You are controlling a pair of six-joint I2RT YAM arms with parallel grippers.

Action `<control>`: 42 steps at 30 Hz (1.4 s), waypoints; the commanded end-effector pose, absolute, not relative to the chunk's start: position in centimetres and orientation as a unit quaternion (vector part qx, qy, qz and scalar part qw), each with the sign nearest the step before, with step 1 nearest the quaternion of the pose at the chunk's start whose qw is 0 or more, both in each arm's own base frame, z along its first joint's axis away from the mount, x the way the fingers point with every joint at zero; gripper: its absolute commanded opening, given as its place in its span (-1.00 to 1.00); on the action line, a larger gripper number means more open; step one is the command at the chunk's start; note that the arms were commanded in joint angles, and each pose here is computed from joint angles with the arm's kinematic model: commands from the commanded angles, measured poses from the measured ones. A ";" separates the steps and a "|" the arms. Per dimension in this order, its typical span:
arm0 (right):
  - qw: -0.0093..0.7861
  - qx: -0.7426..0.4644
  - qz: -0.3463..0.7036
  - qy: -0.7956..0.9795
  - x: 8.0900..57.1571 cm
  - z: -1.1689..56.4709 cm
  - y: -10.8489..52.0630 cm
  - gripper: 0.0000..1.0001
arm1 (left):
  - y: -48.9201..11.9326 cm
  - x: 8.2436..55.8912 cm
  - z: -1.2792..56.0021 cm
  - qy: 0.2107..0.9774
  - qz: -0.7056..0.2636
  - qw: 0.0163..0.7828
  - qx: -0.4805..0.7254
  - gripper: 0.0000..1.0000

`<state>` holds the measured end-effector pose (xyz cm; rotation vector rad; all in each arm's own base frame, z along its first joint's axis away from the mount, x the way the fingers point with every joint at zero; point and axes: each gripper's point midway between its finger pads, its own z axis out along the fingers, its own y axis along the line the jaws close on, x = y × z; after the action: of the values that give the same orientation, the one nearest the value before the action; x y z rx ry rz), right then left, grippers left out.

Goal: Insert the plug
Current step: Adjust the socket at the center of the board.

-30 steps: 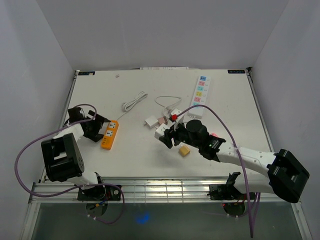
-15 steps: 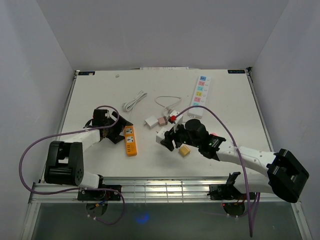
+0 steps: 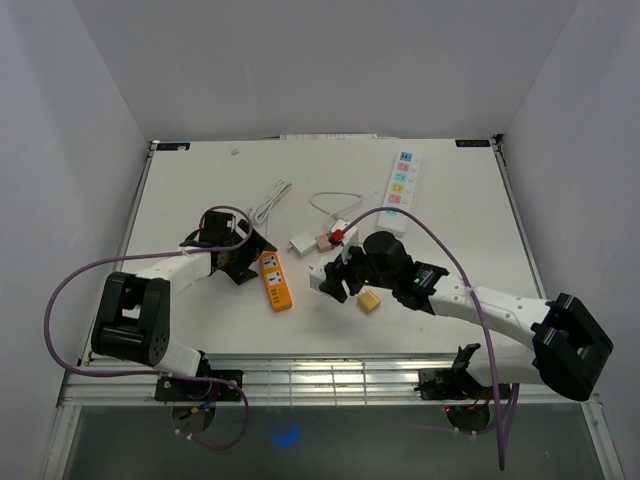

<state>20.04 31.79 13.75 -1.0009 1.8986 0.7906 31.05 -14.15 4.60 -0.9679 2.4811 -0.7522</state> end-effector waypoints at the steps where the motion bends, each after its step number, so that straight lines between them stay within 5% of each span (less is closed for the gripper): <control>1: 0.434 -0.408 0.330 0.732 20.8 15.9 33.1 -0.63 | -11.4 32.1 5.2 0.880 -0.231 0.209 -0.357 0.96; 14: 0.442 -0.347 0.293 0.773 24.6 12.3 34.9 -0.83 | -10.8 35.8 6.2 0.859 -0.263 0.238 -0.369 0.96; 42: 0.397 -0.442 0.336 0.731 18.4 8.3 40.0 -0.84 | -17.9 36.5 4.2 0.873 -0.295 0.210 -0.328 0.96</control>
<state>18.29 37.96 5.61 -1.1181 1.9828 0.7780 37.43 -17.65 5.01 -0.9043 2.3833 -0.8507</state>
